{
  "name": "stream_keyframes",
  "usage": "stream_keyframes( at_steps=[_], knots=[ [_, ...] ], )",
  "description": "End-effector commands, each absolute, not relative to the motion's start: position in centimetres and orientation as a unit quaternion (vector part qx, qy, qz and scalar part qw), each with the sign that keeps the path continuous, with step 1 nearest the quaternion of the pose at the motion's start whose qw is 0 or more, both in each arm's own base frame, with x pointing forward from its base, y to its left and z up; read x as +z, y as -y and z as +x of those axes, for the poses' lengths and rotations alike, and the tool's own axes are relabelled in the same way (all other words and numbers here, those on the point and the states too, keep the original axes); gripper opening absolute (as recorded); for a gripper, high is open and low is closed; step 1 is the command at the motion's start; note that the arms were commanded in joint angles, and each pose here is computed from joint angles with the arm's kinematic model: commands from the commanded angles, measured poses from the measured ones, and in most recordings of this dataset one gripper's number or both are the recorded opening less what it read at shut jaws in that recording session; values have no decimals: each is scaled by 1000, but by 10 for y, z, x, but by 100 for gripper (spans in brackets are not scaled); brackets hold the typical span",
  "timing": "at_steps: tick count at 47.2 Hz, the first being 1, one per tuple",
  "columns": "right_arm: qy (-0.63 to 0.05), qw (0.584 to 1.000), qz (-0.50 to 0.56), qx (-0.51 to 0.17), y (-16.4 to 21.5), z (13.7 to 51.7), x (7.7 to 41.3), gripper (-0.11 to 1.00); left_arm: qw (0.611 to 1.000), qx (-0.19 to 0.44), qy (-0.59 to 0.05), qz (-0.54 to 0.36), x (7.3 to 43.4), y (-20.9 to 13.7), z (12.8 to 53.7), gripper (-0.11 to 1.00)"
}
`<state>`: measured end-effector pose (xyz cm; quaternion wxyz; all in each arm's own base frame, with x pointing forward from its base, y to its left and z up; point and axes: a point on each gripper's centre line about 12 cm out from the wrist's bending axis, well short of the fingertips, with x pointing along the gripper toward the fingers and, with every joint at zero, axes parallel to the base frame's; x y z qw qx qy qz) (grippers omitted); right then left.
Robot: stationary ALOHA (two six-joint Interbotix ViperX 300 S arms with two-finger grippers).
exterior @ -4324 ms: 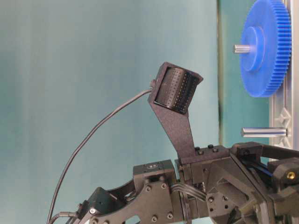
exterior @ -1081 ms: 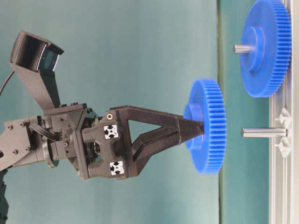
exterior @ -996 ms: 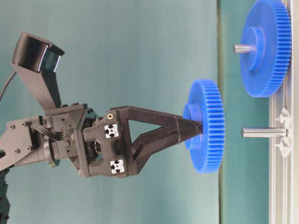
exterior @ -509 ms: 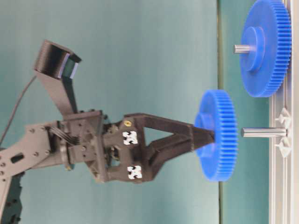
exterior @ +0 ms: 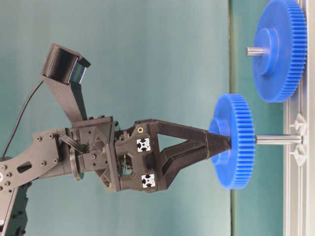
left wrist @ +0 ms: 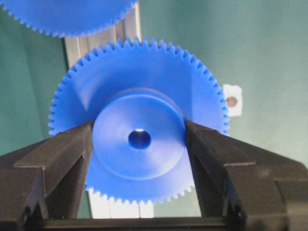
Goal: Find the location of the shaft and insert the small gear.
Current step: 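Align the gear's bore above the empty left shaft on the rail, then lower the gear with the left gripper onto the shaft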
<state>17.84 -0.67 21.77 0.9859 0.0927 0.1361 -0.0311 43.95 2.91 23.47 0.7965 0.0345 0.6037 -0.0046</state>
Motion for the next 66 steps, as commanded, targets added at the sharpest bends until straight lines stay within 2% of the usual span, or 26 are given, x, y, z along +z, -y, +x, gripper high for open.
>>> stream_keyframes(
  at_steps=[1, 35, 50, 66],
  knots=[
    [-130, 986, 97, -33, 7, 181, 223, -2, 807, -1, -589, 36, 247, -31, 440, 64],
    [-132, 986, 97, -34, 8, 180, 221, -2, 790, -3, -612, 34, 214, -32, 438, 64],
    [-131, 986, 98, -34, 8, 180, 221, -2, 800, 0, -598, 34, 210, -35, 441, 64],
    [-132, 986, 98, -35, 8, 180, 221, -2, 795, 3, -606, 33, 204, -45, 437, 64]
  ],
)
